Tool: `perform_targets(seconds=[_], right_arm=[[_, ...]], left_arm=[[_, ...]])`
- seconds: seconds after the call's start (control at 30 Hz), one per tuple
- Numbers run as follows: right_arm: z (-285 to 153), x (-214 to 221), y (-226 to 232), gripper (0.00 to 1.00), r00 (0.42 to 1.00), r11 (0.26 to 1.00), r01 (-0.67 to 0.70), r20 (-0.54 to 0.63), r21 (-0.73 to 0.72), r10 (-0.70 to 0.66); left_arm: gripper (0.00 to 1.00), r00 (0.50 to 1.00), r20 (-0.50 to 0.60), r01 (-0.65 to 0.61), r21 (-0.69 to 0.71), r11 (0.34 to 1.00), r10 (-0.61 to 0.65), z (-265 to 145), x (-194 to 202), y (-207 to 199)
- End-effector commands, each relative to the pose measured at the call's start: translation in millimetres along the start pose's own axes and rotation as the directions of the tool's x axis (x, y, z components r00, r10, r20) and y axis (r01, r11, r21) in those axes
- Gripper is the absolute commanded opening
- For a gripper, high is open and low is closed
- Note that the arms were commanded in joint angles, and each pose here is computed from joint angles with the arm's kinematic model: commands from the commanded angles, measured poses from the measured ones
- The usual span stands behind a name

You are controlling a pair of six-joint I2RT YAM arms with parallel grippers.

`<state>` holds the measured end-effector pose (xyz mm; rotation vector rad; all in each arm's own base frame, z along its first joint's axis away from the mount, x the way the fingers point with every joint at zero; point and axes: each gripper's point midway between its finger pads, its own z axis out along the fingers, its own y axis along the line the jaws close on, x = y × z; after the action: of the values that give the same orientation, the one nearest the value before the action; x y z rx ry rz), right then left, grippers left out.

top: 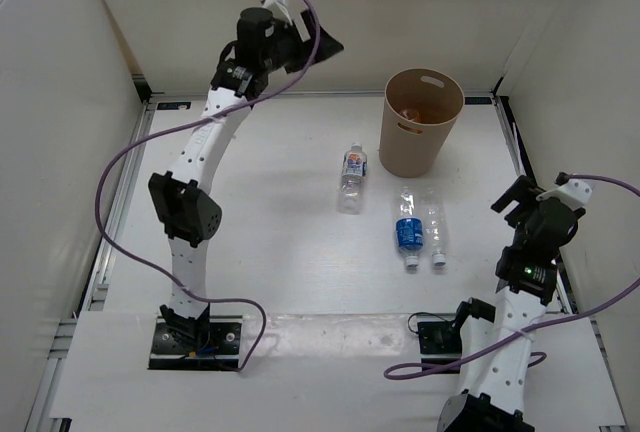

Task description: Put the plastic bottles in the bin

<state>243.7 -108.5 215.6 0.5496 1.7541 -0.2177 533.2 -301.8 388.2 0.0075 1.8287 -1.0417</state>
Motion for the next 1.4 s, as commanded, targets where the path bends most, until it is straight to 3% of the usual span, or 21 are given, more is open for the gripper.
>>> perform_targets(seconds=[0.0, 0.1, 0.2, 0.33, 0.77, 0.97, 1.23, 1.3, 1.37], right_arm=[[-2, 4, 2, 0.9, 1.0, 1.0, -0.03, -0.003, -0.002, 0.03], [-5, 7, 0, 0.9, 0.999, 0.999, -0.04, -0.013, 0.01, 0.04], [-9, 10, -2, 0.9, 0.999, 0.999, -0.04, -0.02, 0.019, 0.041], [-12, 14, -7, 0.9, 0.999, 0.998, -0.039, -0.025, 0.042, 0.04], [-17, 18, -16, 0.9, 0.999, 0.996, -0.037, -0.033, 0.077, 0.039], [-16, 19, -20, 0.9, 0.999, 0.995, -0.022, -0.036, 0.099, 0.025], [-20, 17, -41, 0.9, 1.0, 0.977, -0.001, -0.029, 0.213, 0.007], [-20, 17, -43, 0.9, 0.999, 0.975, 0.006, -0.032, 0.222, 0.001], [-20, 20, -42, 0.9, 0.999, 0.977, 0.005, -0.039, 0.214, 0.003]], left_arm=[[0.99, 0.957, -0.291, -0.049, -0.074, 0.996, 0.025, -6, 101, 30], [0.99, 0.89, -0.455, -0.132, -0.177, 0.975, 0.038, -19, 166, 55], [0.99, 0.841, -0.54, -0.197, -0.251, 0.948, 0.032, -23, 204, 80], [0.99, 0.81, -0.586, -0.181, -0.295, 0.938, -0.028, -20, 235, 99], [0.99, 0.717, -0.696, -0.19, -0.247, 0.95, -0.038, -13, 317, 98], [0.99, 0.683, -0.73, -0.228, -0.211, 0.951, 0.002, -6, 335, 88], [0.99, 0.588, -0.801, -0.204, -0.285, 0.937, -0.115, -15, 377, 106], [0.99, 0.586, -0.8, -0.211, -0.305, 0.929, -0.13, -20, 375, 114], [0.89, 0.592, -0.796, -0.214, -0.306, 0.928, -0.126, -21, 371, 115]])
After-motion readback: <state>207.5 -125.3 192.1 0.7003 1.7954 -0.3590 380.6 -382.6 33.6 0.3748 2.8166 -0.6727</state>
